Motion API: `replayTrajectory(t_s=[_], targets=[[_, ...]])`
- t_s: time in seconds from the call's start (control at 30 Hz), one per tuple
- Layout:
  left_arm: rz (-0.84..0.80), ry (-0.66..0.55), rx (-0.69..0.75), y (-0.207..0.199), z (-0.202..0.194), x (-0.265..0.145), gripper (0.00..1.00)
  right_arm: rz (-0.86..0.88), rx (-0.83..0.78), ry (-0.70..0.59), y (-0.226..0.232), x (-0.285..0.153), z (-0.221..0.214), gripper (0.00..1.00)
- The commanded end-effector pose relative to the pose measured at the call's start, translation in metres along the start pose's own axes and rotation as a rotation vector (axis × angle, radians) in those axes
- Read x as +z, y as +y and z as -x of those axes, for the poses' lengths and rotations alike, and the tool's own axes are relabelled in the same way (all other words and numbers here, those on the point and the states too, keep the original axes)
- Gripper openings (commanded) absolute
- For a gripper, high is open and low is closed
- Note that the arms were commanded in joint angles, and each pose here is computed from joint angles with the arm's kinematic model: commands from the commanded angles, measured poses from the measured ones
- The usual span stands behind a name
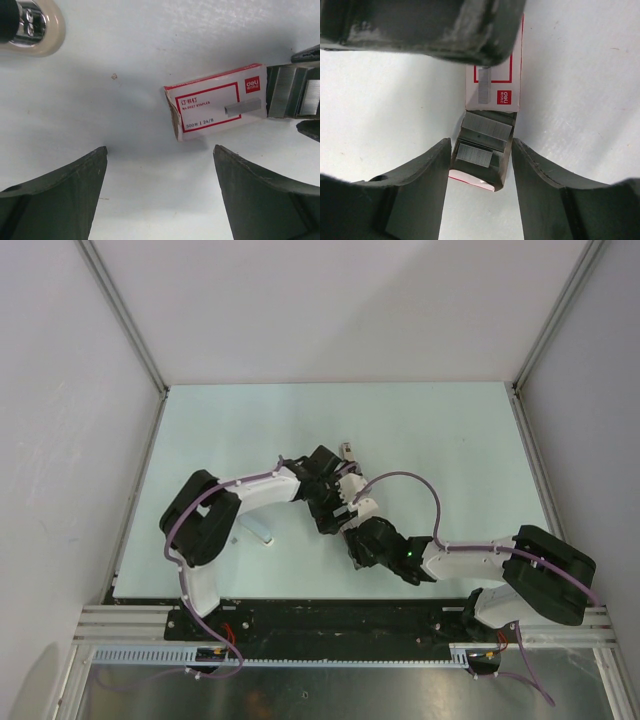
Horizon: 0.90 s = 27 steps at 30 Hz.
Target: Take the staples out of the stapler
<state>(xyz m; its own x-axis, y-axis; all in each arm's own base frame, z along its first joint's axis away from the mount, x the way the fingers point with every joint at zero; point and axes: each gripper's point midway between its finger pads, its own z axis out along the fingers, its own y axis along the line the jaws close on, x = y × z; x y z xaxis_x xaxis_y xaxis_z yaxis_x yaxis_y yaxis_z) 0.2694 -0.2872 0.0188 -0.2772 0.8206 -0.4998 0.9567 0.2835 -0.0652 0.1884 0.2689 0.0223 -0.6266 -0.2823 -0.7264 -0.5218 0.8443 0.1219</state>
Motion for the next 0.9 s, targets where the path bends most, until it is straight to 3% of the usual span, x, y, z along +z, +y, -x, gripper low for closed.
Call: replayTrajectory(t_s=[0.0, 0.07, 0.17, 0.87], targets=[[-0.017, 0.025, 0.024, 0.001, 0.000, 0.008, 0.86, -0.019, -0.015, 0.073, -0.006, -0.002, -0.025, 0.56], [-0.030, 0.020, 0.042, 0.001, 0.001, 0.011, 0.79, -0.019, -0.022, 0.072, -0.006, -0.001, -0.025, 0.56], [-0.049, 0.008, 0.061, -0.001, 0.005, 0.012, 0.75, -0.017, -0.030, 0.069, -0.006, -0.001, -0.023, 0.55], [-0.256, -0.030, 0.168, -0.041, 0.005, 0.003, 0.70, 0.069, -0.109, 0.000, 0.009, -0.001, -0.003, 0.50]])
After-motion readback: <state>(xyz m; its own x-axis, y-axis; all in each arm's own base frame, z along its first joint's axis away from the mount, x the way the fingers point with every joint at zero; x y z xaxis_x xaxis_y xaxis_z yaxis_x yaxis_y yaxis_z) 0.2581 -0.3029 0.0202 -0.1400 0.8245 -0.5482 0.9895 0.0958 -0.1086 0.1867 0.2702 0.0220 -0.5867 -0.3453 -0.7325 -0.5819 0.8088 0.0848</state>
